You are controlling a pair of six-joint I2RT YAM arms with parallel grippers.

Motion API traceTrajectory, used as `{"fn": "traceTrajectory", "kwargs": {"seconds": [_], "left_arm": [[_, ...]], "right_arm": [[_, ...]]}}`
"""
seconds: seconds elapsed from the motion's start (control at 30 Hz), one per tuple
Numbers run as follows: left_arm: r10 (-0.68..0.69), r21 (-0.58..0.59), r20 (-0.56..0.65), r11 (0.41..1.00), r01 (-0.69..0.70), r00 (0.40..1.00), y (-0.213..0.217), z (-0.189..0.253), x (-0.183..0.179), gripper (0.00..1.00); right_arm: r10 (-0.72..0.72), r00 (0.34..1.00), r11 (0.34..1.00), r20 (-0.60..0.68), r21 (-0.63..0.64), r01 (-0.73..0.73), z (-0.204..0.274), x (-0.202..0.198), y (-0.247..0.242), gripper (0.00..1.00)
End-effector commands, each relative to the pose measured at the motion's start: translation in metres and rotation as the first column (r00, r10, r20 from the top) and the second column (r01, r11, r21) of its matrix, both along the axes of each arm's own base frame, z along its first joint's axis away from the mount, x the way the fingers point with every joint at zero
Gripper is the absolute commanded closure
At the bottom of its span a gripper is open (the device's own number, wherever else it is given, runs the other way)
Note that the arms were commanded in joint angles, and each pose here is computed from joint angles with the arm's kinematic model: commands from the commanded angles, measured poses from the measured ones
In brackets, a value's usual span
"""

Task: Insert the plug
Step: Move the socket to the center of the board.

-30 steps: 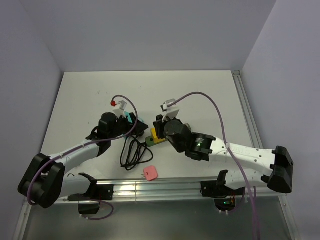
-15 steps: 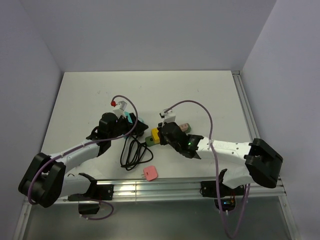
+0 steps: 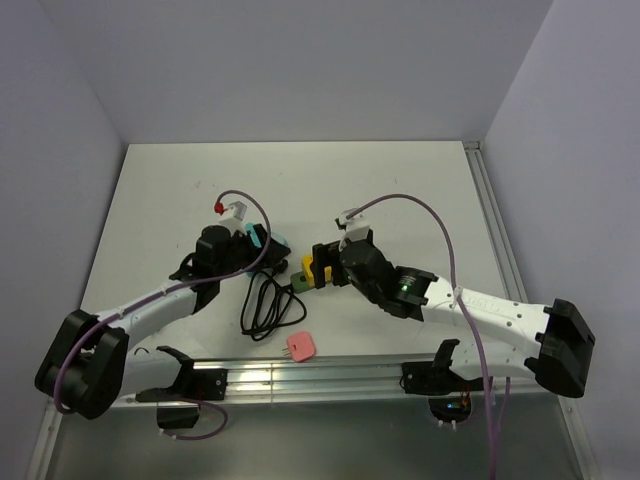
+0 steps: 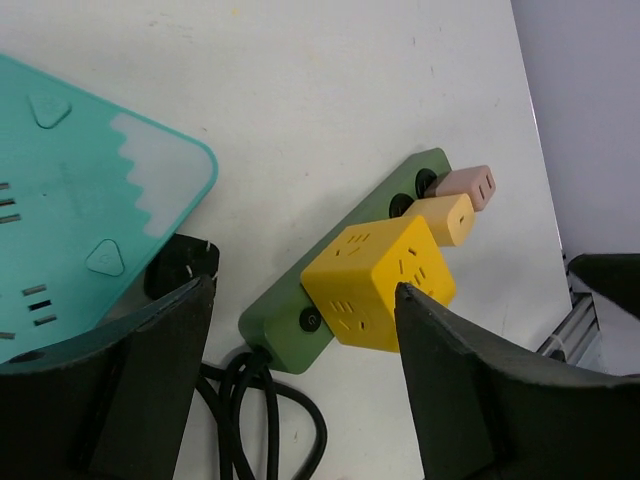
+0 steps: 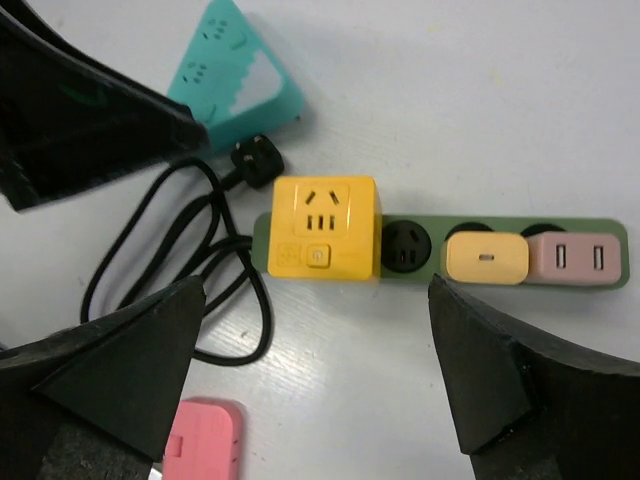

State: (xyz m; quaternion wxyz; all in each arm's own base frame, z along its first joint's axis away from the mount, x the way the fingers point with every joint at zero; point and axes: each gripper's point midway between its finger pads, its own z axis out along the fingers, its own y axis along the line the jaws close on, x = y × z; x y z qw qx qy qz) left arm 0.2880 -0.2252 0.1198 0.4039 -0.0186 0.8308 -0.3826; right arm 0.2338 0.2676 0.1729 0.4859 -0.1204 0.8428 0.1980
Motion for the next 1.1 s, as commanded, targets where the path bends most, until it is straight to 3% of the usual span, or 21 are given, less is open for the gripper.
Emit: {"fn": "traceTrajectory", "kwargs": {"seconds": [0.0,0.4,0.67,1.07], "left_arm": [[0.077,-0.028,0.046,0.997,-0.076,0.996,0.012,0.017,0.008,0.21],[0.227,-0.032,-0.012,0.973,-0.227,0.974,0.048,0.010,0.020,0.20],[0.200,-0.030,-0.047,0.979,-0.202,0.979,0.044,0.000,0.018,0.22],[0.189,-0.036,-0.058,0.981,-0.192,0.980,0.042,-0.002,0.015,0.26]], "right_arm": [[-0.015,0.999,0.999,-0.029,-0.040,0.014,-0.021,-0.006,-0.007,0.00],[-0.044,0.995,0.995,-0.086,-0.093,0.036,-0.062,-0.004,0.015,0.00],[-0.109,0.988,0.983,-0.109,-0.160,0.090,-0.097,-0.007,0.031,0.00],[-0.202,0.963,0.979,-0.180,-0.002,0.205,-0.102,-0.015,0.054,0.00]]}}
